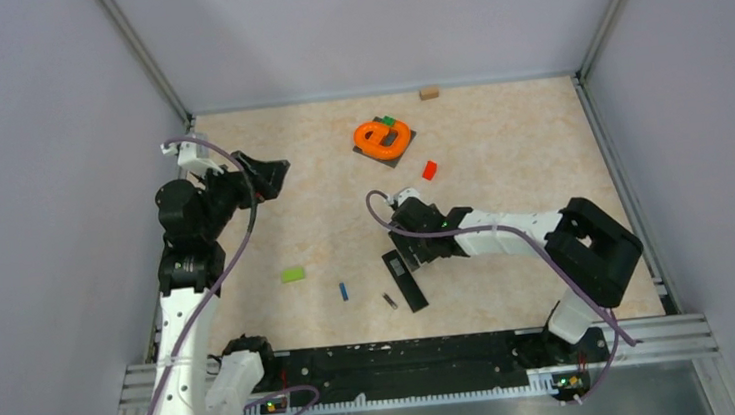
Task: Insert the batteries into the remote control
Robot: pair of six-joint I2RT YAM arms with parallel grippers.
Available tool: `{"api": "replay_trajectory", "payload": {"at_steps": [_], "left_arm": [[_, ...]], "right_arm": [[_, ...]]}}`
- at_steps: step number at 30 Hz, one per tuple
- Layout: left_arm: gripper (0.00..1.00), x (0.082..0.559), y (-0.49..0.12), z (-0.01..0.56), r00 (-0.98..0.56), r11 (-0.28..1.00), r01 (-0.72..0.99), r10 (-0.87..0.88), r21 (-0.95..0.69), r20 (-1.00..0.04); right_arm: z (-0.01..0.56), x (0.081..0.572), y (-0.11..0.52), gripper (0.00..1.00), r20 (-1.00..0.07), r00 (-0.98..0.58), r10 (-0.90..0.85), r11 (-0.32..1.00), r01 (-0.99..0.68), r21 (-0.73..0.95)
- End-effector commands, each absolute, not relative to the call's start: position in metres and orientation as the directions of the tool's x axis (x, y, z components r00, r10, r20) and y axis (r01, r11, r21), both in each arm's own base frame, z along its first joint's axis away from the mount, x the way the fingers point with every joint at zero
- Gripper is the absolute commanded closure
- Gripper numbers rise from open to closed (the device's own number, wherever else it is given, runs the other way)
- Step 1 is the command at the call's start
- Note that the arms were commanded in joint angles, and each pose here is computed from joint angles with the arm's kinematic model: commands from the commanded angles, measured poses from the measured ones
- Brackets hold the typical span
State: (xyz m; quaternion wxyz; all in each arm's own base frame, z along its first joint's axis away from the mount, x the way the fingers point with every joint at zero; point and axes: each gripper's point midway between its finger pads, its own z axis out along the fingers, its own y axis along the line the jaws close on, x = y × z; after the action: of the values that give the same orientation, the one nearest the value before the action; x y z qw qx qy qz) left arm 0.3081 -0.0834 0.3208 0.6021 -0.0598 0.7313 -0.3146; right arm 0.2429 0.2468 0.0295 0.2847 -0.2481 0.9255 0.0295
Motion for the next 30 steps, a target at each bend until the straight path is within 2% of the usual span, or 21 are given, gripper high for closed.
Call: {"api": "replay_trajectory", "payload": {"at_steps": [1, 5, 13, 16, 20, 25, 30], "left_arm": [[0.01, 0.312, -0.081, 0.326, -0.234, 0.804, 0.307, -0.455, -0.509, -0.859], [0.01, 0.312, -0.081, 0.326, -0.234, 0.806, 0.309, -0.45, -0.505, -0.862], [0.01, 0.309, -0.081, 0.326, -0.236, 0.81, 0.31, -0.442, -0.498, -0.866], [0.01, 0.308, -0.08, 0.324, -0.239, 0.811, 0.299, -0.447, -0.503, -0.862], [0.01, 0.312, -0.074, 0.311, -0.269, 0.808, 0.229, -0.484, -0.543, -0.833], [0.01, 0.315, -0.083, 0.268, -0.392, 0.714, 0.127, -0.601, -0.688, -0.696], [0.01, 0.312, -0.126, 0.228, -0.589, 0.513, 0.099, -0.66, -0.853, -0.466]], "right_arm": [[0.032, 0.251, 0.263, 0.33, -0.54, -0.707, -0.457, 0.867, -0.491, -0.09], [0.024, 0.252, 0.268, 0.4, -0.516, -0.718, -0.467, 0.864, -0.496, -0.091], [0.014, 0.253, 0.274, 0.41, -0.502, -0.744, -0.441, 0.871, -0.491, -0.037], [0.019, 0.261, 0.274, 0.52, -0.528, -0.755, -0.389, 0.89, -0.455, -0.005], [0.046, 0.28, 0.28, 0.57, -0.62, -0.735, -0.273, 0.91, -0.407, 0.082], [0.091, 0.29, 0.298, 0.57, -0.709, -0.695, -0.118, 0.86, -0.429, 0.277], [0.117, 0.281, 0.325, 0.57, -0.712, -0.701, -0.052, 0.75, -0.498, 0.436]]}}
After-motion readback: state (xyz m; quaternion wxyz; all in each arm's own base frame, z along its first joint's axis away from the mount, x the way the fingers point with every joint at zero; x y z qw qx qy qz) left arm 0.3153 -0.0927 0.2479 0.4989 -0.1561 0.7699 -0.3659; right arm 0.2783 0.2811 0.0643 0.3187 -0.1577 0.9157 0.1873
